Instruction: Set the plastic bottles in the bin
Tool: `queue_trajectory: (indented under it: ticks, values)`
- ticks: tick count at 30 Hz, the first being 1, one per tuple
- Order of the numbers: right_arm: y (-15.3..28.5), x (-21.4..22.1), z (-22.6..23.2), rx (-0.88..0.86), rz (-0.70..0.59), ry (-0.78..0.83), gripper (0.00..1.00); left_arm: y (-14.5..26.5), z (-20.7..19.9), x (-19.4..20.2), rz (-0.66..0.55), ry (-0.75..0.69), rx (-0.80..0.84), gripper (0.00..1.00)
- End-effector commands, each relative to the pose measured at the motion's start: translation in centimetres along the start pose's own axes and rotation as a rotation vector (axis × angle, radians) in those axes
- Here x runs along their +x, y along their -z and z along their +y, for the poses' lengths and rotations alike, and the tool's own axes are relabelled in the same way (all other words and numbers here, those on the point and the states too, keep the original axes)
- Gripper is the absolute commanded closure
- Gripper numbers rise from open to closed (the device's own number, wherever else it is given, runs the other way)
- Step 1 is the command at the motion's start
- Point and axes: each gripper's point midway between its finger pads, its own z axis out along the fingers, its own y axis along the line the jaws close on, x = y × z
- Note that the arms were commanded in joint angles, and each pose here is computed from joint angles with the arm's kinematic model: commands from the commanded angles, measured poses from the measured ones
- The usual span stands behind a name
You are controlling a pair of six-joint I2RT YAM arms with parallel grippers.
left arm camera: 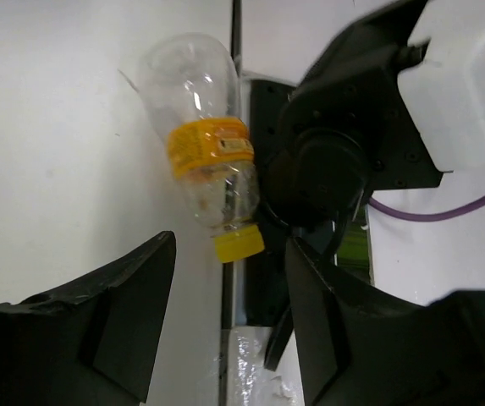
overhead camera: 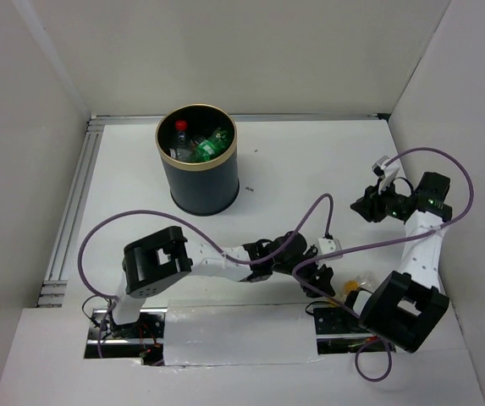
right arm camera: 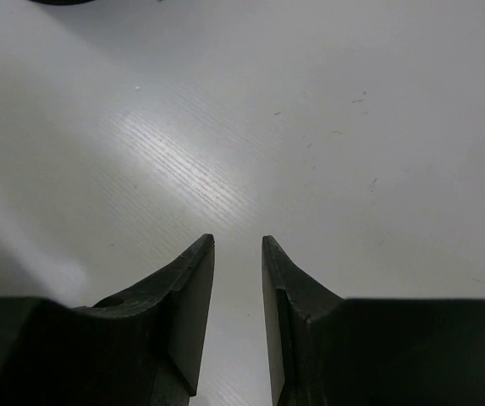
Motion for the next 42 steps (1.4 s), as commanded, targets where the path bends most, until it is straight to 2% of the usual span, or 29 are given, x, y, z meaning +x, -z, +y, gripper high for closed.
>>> queue_trajectory:
  ticks: [1, 5, 12, 21, 26, 28, 31, 34, 36, 39, 41, 42]
  values:
    - [0.2, -0.3, 1.0, -0.026, -0.022, -0.007, 0.63, -1.6, -0.6, -0.4, -0.030, -0.030, 0.009, 0.33]
    - [0.3, -0.5, 1.1, -0.022, -0.026, -0.007, 0.61, -2.6, -1.0, 0.6, -0.012, -0.021, -0.011, 0.33]
    - [0.4, -0.5, 1.7, -0.028, -0.032, -0.008, 0.57, -4.9, 1.2, 2.5, 0.016, -0.016, -0.150, 0.33]
    - [0.6, -0.5, 2.0, -0.025, -0.035, -0.010, 0.57, -6.4, 0.8, 5.6, 0.098, -0.008, -0.146, 0.37]
    - [0.5, -0.2, 2.1, -0.028, -0.032, -0.017, 0.57, -6.7, -1.1, 6.0, 0.109, -0.015, -0.088, 0.40]
    - [0.5, -0.5, 2.3, -0.031, -0.042, -0.010, 0.57, -7.4, -0.7, 6.6, 0.131, -0.010, -0.094, 0.43]
    - [0.5, -0.5, 2.3, -0.031, -0.042, -0.019, 0.57, -7.8, -0.5, 7.1, 0.138, -0.008, -0.096, 0.55]
    - [0.5, -0.5, 2.3, -0.031, -0.042, -0.019, 0.57, -7.9, -0.4, 6.9, 0.127, -0.011, -0.103, 0.70]
    - [0.8, -0.4, 2.4, -0.023, -0.042, -0.024, 0.57, -8.0, -0.2, 6.6, 0.113, -0.014, -0.110, 0.85]
    - [0.8, -0.4, 2.4, -0.023, -0.042, -0.033, 0.57, -7.0, 0.1, 5.6, 0.093, -0.019, -0.152, 1.00]
    - [0.9, -1.1, 2.0, -0.002, -0.061, -0.017, 0.57, -5.0, 1.0, 5.1, 0.085, -0.016, -0.207, 1.00]
    - [1.3, -1.5, 1.6, 0.034, -0.070, -0.065, 0.57, -3.9, 2.1, 4.5, 0.061, 0.005, -0.265, 1.00]
